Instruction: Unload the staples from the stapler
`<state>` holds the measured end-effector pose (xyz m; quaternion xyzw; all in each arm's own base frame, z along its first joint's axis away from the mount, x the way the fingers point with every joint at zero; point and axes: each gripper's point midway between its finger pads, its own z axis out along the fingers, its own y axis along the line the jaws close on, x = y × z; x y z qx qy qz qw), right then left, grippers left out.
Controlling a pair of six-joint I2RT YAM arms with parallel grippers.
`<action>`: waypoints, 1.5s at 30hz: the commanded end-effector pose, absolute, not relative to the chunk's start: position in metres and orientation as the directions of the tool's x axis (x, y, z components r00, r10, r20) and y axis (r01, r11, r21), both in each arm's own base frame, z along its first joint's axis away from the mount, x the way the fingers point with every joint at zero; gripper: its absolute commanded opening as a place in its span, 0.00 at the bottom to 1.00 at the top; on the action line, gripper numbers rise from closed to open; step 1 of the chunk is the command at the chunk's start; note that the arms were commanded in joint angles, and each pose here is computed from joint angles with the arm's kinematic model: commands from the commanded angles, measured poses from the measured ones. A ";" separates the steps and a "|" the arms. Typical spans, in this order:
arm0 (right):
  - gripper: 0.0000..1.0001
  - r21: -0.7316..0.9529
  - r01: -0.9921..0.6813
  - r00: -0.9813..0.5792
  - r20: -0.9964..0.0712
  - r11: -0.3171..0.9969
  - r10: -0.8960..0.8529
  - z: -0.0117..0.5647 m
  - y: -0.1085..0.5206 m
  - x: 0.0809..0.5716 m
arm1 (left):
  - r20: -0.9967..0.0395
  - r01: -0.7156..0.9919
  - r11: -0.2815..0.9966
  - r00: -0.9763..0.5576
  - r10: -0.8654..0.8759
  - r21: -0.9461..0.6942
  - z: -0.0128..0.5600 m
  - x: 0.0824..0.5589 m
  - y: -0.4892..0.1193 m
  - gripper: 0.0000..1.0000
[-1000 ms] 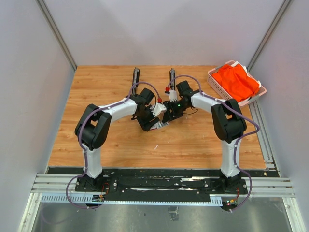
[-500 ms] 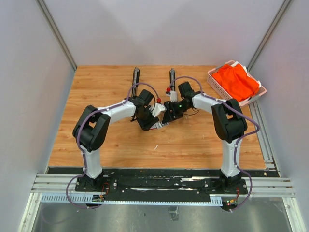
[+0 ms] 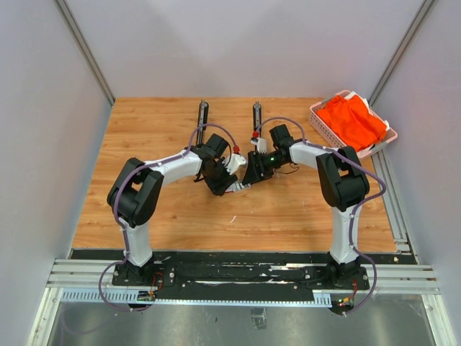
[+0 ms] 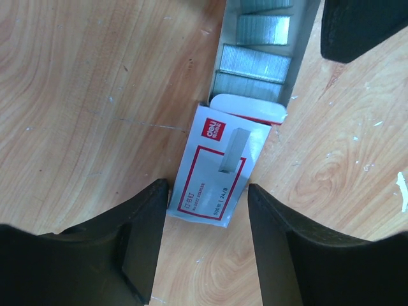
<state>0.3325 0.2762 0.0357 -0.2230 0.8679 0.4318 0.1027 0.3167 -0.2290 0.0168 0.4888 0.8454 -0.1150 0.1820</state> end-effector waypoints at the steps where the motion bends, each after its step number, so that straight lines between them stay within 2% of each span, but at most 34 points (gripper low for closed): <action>1: 0.58 0.729 -0.360 -0.929 -0.225 0.583 -0.293 -0.001 0.264 0.309 | -0.297 0.845 0.497 -0.535 0.791 -0.198 -0.014 0.264 -0.221 0.57; 7: 0.58 0.748 -0.343 -0.935 -0.215 0.569 -0.281 -0.002 0.265 0.304 | -0.289 0.840 0.498 -0.541 0.790 -0.214 -0.015 0.259 -0.220 0.57; 13: 0.58 0.748 -0.327 -0.942 -0.212 0.578 -0.260 -0.003 0.259 0.310 | -0.270 0.840 0.496 -0.541 0.796 -0.222 -0.019 0.255 -0.217 0.51; 26: 0.58 0.753 -0.319 -0.946 -0.213 0.576 -0.246 -0.001 0.258 0.312 | -0.241 0.836 0.499 -0.545 0.803 -0.228 -0.024 0.247 -0.210 0.52; 45: 0.58 0.754 -0.319 -0.946 -0.216 0.574 -0.242 -0.002 0.260 0.314 | -0.239 0.858 0.433 -0.498 0.834 -0.275 -0.026 0.234 -0.215 0.54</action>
